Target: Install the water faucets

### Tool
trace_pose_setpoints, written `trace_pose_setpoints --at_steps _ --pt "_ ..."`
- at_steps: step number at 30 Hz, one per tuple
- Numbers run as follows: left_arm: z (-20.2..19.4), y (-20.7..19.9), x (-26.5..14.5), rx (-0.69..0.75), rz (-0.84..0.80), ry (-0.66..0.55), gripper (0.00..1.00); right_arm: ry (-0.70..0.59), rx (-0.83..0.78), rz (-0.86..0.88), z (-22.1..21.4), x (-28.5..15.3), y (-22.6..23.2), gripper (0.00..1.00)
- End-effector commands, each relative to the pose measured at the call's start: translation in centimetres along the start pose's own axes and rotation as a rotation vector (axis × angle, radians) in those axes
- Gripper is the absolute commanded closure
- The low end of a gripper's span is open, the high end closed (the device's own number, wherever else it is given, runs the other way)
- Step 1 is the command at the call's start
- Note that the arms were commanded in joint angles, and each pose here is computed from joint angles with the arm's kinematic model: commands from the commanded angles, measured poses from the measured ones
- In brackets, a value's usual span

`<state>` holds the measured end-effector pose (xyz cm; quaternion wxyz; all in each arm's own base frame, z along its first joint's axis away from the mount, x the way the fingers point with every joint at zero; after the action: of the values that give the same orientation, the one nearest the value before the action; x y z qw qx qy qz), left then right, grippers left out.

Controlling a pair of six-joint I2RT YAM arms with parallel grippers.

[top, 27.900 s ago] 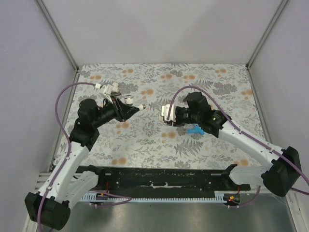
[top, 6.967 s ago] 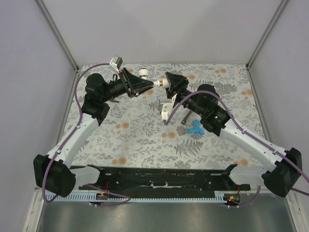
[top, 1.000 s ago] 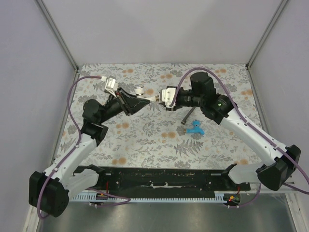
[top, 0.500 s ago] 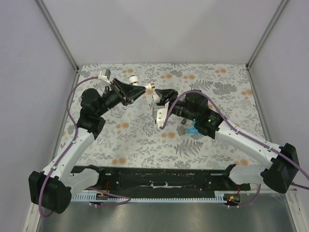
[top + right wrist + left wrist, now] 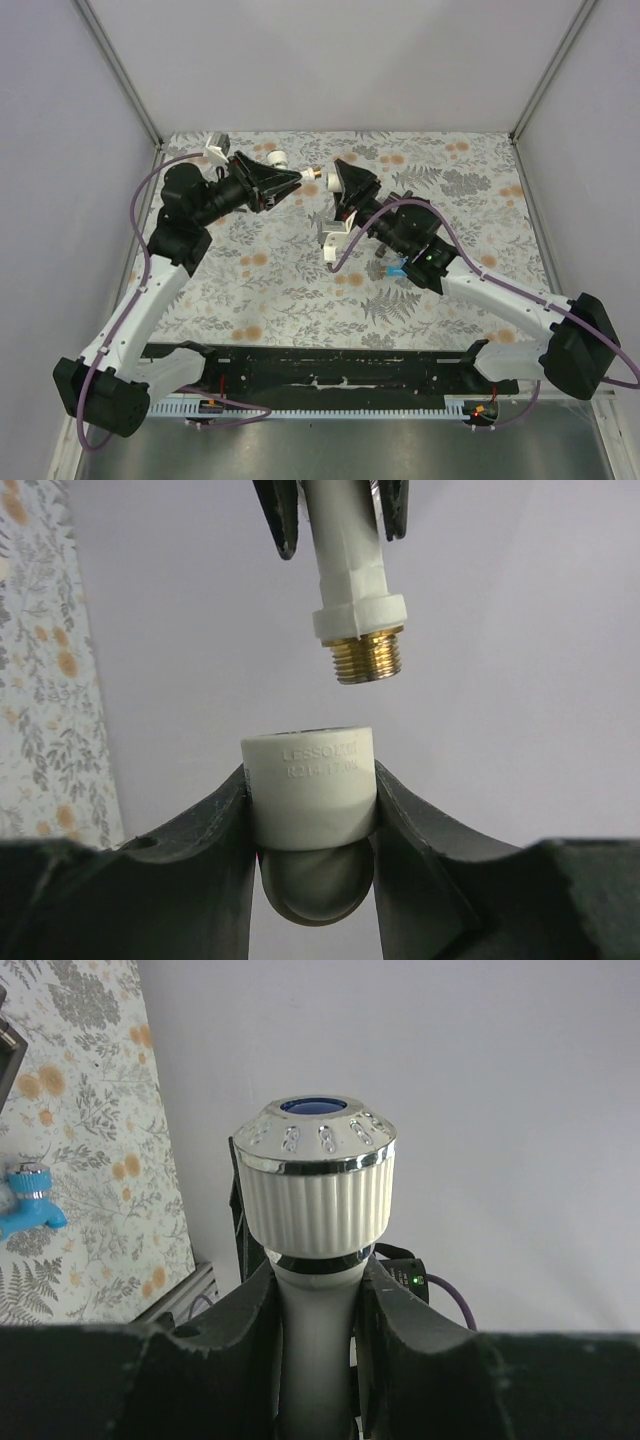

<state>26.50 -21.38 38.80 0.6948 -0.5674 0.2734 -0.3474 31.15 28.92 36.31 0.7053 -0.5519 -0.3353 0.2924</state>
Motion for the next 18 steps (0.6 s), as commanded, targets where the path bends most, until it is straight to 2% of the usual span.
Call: trace_pose_setpoints --at_steps 1,6,18 --pt "-0.3 -2.5 -0.1 -0.032 -0.023 0.066 0.98 -0.026 -0.171 -0.191 1.1 -0.4 -5.6 1.00" --pt "-0.2 -2.8 0.5 -0.076 -0.036 0.094 0.98 -0.048 -0.262 -0.181 1.7 -0.1 -6.2 1.00" --pt "-0.5 -3.6 1.0 -0.090 -0.061 0.165 0.98 -0.023 -0.291 -0.193 1.4 0.0 -7.0 1.00"
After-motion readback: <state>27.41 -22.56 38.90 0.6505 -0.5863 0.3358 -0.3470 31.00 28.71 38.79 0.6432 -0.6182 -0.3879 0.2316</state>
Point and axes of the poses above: each gripper's point midway between its finger pads, its own x axis out along the fingers, its own y axis along the line the jaws close on, z = x × y, the point moved 2 cm from there along -x, back along the fingers
